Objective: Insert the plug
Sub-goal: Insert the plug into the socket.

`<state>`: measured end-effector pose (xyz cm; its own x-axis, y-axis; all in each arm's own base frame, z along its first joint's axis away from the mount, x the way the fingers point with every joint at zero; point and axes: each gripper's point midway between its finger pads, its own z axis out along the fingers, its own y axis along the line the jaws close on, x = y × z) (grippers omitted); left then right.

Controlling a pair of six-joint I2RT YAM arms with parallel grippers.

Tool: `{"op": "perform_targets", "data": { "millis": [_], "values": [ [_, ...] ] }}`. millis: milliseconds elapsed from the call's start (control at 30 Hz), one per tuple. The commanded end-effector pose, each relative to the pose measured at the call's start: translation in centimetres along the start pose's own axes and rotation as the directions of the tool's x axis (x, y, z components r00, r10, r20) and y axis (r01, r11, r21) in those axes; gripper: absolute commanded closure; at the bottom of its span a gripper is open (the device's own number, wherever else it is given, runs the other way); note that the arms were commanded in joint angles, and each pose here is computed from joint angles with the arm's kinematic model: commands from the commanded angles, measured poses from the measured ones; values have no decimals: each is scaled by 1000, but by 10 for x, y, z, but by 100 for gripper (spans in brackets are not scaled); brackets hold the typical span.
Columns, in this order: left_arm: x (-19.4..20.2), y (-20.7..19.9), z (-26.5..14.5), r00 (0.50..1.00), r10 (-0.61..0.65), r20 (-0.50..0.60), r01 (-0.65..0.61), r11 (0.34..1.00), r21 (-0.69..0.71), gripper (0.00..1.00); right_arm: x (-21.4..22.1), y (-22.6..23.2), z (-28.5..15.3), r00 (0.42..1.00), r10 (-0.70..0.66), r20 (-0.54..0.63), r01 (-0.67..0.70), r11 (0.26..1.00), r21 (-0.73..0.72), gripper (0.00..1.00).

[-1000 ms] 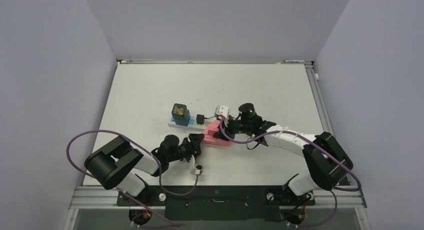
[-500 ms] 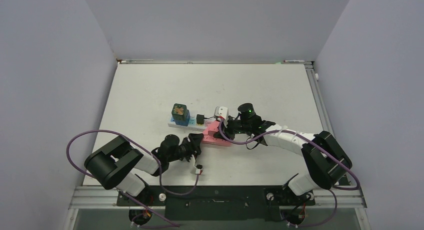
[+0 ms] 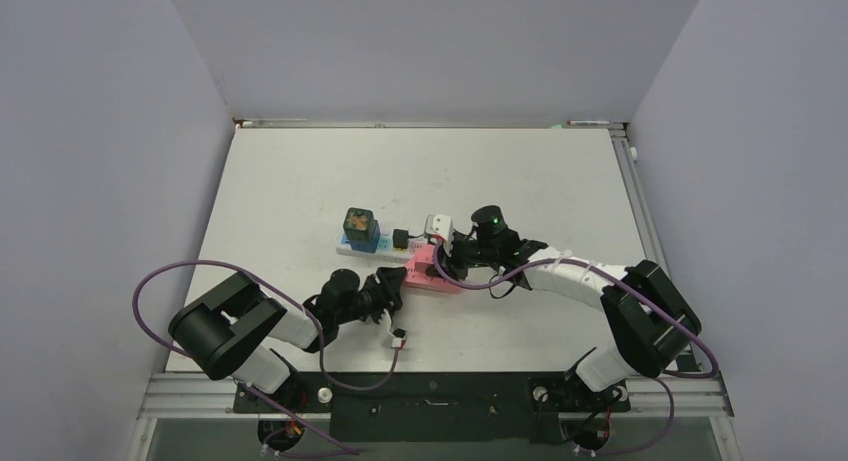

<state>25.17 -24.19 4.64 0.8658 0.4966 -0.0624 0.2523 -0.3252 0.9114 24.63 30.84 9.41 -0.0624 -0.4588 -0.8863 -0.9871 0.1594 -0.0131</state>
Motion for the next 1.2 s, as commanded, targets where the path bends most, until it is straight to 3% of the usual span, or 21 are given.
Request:
{"op": "perform_targets", "data": {
  "millis": [0,1167],
  "values": [
    [4,20,4,1000,-6,-14,5,999,-45,61,1,-5,4,999,-40,-26,41,999,16,95],
    [5,29,5,999,-32,-13,31,997,-72,66,31,-3,8,992,-24,-125,30,999,46,95]
  ]
}}
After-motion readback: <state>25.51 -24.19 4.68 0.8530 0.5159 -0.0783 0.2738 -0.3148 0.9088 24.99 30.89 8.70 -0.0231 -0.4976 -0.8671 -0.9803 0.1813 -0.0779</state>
